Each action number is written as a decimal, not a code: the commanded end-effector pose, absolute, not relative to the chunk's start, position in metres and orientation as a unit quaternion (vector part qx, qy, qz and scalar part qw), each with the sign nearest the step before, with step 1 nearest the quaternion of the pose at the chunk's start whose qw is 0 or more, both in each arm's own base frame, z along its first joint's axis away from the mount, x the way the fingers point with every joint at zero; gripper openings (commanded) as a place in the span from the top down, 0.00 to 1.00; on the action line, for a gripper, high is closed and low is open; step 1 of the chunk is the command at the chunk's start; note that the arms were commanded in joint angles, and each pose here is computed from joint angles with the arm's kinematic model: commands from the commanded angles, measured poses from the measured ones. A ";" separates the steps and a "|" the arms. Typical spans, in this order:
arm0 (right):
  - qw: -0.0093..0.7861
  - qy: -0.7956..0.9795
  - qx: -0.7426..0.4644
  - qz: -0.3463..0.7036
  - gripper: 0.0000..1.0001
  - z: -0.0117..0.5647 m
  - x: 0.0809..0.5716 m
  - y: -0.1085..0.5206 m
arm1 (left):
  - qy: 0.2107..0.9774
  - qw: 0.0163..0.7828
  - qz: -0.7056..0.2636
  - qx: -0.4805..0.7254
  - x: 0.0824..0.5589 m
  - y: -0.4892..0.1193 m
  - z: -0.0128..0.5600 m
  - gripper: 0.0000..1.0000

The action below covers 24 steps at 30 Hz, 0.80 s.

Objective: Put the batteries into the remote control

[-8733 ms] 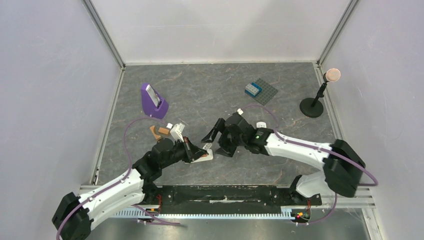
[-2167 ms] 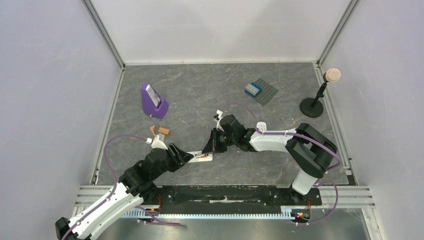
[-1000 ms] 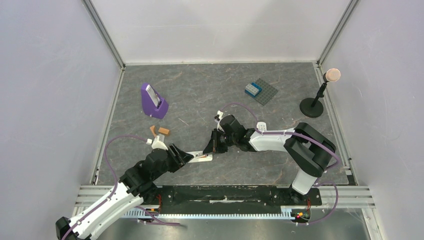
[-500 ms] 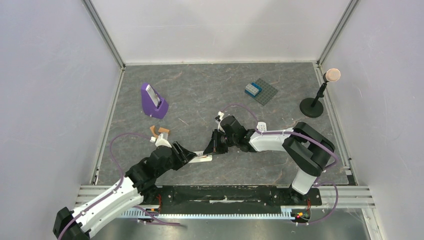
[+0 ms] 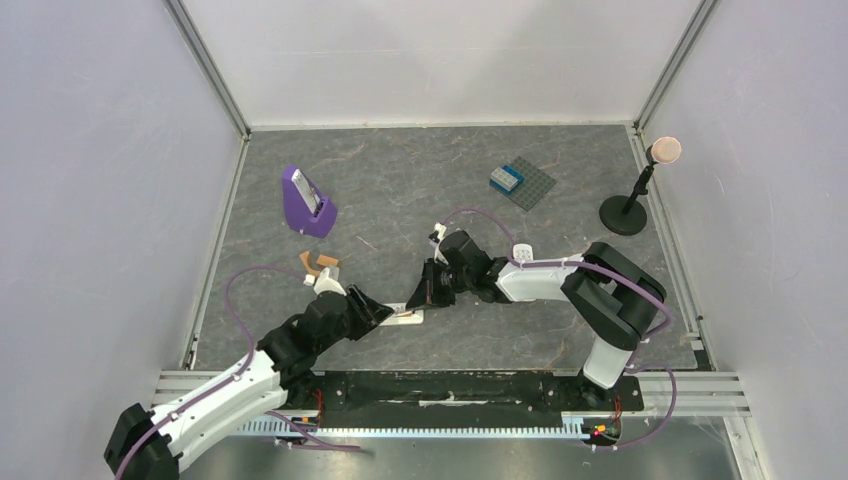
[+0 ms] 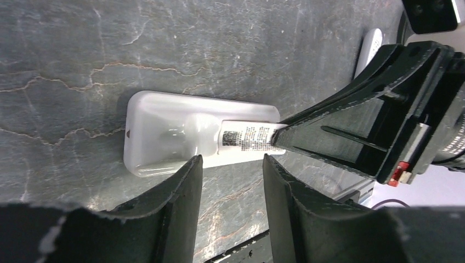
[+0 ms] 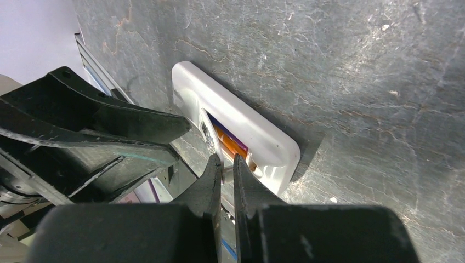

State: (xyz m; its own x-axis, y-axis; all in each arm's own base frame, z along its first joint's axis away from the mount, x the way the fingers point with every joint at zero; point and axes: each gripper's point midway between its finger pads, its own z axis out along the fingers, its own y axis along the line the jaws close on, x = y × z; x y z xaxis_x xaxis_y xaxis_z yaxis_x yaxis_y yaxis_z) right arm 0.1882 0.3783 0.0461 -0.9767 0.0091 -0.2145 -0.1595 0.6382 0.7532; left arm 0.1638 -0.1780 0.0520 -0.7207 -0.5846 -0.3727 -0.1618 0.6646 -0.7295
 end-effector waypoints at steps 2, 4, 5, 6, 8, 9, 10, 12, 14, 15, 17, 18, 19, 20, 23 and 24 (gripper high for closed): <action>0.089 0.915 -0.056 0.390 0.94 0.030 0.179 0.377 | 0.852 0.306 -0.356 -0.234 0.167 -0.180 0.051 0.53; 0.090 0.916 -0.056 0.386 0.94 0.030 0.178 0.377 | 0.853 0.301 -0.356 -0.234 0.166 -0.180 0.048 0.55; 0.091 0.918 -0.054 0.383 0.94 0.030 0.178 0.376 | 0.854 0.300 -0.356 -0.234 0.165 -0.180 0.046 0.56; 0.091 0.919 -0.053 0.380 0.94 0.029 0.178 0.376 | 0.855 0.298 -0.355 -0.234 0.164 -0.180 0.045 0.57; 0.092 0.922 -0.050 0.374 0.93 0.028 0.177 0.375 | 0.855 0.297 -0.356 -0.234 0.164 -0.180 0.043 0.58; 0.092 0.923 -0.049 0.371 0.93 0.027 0.177 0.374 | 0.855 0.297 -0.356 -0.234 0.164 -0.179 0.043 0.60; 0.091 0.924 -0.047 0.368 0.91 0.027 0.176 0.373 | 0.855 0.297 -0.357 -0.233 0.164 -0.180 0.043 0.61; 0.093 0.926 -0.043 0.363 0.89 0.026 0.176 0.371 | 0.854 0.297 -0.358 -0.233 0.164 -0.180 0.044 0.61; 0.093 0.928 -0.040 0.359 0.87 0.026 0.176 0.370 | 0.854 0.299 -0.358 -0.232 0.164 -0.180 0.044 0.61; 0.094 0.928 -0.038 0.358 0.86 0.026 0.176 0.369 | 0.853 0.299 -0.358 -0.233 0.165 -0.180 0.045 0.61; 0.095 0.929 -0.036 0.356 0.84 0.027 0.177 0.369 | 0.854 0.299 -0.358 -0.232 0.165 -0.181 0.045 0.61; 0.097 0.929 -0.036 0.355 0.83 0.028 0.177 0.369 | 0.853 0.299 -0.359 -0.232 0.165 -0.181 0.045 0.61; 0.097 0.930 -0.034 0.352 0.83 0.028 0.177 0.368 | 0.854 0.298 -0.358 -0.232 0.165 -0.181 0.045 0.61; 0.097 0.931 -0.033 0.351 0.82 0.029 0.177 0.368 | 0.854 0.299 -0.359 -0.232 0.165 -0.181 0.045 0.61; 0.101 0.932 -0.033 0.348 0.79 0.030 0.179 0.368 | 0.853 0.299 -0.359 -0.232 0.165 -0.181 0.045 0.61; 0.096 0.935 -0.030 0.340 0.78 0.027 0.177 0.365 | 0.853 0.299 -0.359 -0.232 0.165 -0.181 0.045 0.61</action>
State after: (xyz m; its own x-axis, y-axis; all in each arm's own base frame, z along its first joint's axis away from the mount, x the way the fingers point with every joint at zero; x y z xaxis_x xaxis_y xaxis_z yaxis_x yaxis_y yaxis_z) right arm 0.1854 0.3788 0.0413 -0.9750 0.0211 -0.2211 -0.1448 0.6944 0.7048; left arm 0.1607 -0.1779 0.0400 -0.7278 -0.5878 -0.3534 -0.1792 0.6603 -0.7293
